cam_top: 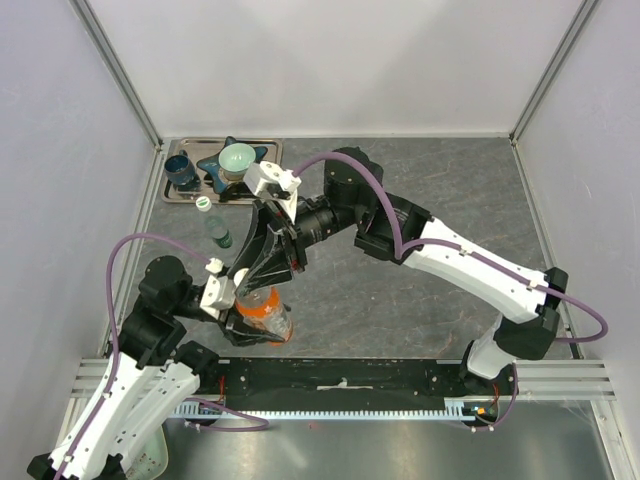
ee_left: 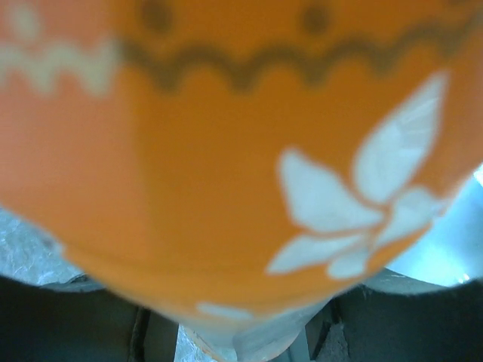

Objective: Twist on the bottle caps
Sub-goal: Screw the bottle cap onto the plastic bottle.

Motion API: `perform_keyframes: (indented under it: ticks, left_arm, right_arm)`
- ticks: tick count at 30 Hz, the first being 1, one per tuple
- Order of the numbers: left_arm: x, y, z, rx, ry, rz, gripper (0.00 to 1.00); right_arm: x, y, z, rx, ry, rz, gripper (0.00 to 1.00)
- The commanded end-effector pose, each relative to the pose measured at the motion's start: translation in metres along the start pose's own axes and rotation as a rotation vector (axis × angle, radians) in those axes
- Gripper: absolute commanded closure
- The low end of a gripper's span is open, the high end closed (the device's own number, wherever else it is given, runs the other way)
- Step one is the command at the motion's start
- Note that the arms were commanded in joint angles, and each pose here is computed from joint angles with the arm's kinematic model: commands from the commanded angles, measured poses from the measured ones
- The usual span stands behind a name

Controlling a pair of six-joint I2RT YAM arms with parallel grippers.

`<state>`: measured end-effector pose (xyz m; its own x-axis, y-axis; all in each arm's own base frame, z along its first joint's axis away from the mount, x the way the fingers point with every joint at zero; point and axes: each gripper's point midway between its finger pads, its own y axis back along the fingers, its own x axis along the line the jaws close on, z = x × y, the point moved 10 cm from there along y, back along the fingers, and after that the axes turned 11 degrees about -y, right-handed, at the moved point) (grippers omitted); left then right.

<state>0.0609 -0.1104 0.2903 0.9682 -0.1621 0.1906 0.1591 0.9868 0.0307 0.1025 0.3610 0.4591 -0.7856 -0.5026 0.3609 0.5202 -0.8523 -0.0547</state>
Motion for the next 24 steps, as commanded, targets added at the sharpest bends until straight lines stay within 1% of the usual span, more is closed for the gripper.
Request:
perform_keyframes:
  ticks: [1, 2, 4, 5, 9, 10, 11, 13, 14, 16, 17, 18, 21, 22, 23, 24]
  left_arm:
    - [0.015, 0.004, 0.019, 0.022, -0.088, 0.173, 0.88]
    - [0.020, 0.005, 0.020, 0.036, -0.094, 0.239, 0.88]
    - [0.026, 0.008, 0.020, 0.054, -0.099, 0.322, 0.88]
    - [0.031, 0.011, 0.021, 0.071, -0.104, 0.403, 0.88]
    - [0.042, 0.019, 0.021, 0.112, -0.112, 0.585, 0.88]
    - [0.044, 0.021, 0.021, 0.120, -0.116, 0.621, 0.88]
    - [0.048, 0.025, 0.021, 0.138, -0.113, 0.699, 0.88]
    - [0.052, 0.030, 0.020, 0.160, -0.119, 0.775, 0.89]
    - [0.055, 0.035, 0.020, 0.179, -0.120, 0.848, 0.89]
    - [0.056, 0.040, 0.021, 0.190, -0.127, 0.922, 0.89]
    - [0.058, 0.045, 0.020, 0.209, -0.127, 0.994, 0.90]
    - [0.059, 0.048, 0.021, 0.215, -0.129, 1.031, 0.90]
    - [0.062, 0.057, 0.024, 0.242, -0.127, 1.148, 0.92]
    - [0.062, 0.059, 0.024, 0.248, -0.129, 1.169, 0.93]
    - [0.063, 0.061, 0.025, 0.257, -0.130, 1.200, 0.94]
    - [0.063, 0.062, 0.025, 0.260, -0.128, 1.213, 0.94]
  right_arm:
    - [-0.009, 0.019, -0.006, 0.014, 0.013, -0.309, 0.93]
    - [-0.014, 0.023, -0.013, 0.043, 0.001, -0.387, 0.96]
    - [-0.020, 0.029, -0.017, 0.048, -0.011, -0.504, 1.00]
    - [-0.028, 0.035, -0.018, 0.029, -0.016, -0.628, 1.00]
    - [-0.038, 0.049, -0.023, -0.019, -0.022, -0.880, 1.00]
    - [-0.039, 0.049, -0.025, -0.022, -0.021, -0.913, 1.00]
    - [-0.038, 0.049, -0.024, -0.036, -0.016, -0.938, 1.00]
    - [-0.041, 0.045, -0.025, -0.060, -0.004, -1.043, 1.00]
    - [-0.042, 0.044, -0.026, -0.073, 0.002, -1.096, 1.00]
    - [-0.046, 0.038, -0.030, -0.111, 0.016, -1.282, 1.00]
    - [-0.051, 0.034, -0.035, -0.107, 0.021, -1.357, 1.00]
    - [-0.050, 0.035, -0.036, -0.147, 0.044, -1.497, 1.00]
    - [-0.058, 0.029, -0.046, -0.198, 0.028, -1.652, 1.00]
    - [-0.060, 0.032, -0.046, -0.257, 0.013, -1.735, 1.00]
    - [-0.066, 0.030, -0.053, -0.245, 0.009, -1.783, 1.00]
    - [-0.068, 0.029, -0.053, -0.260, 0.001, -1.798, 1.00]
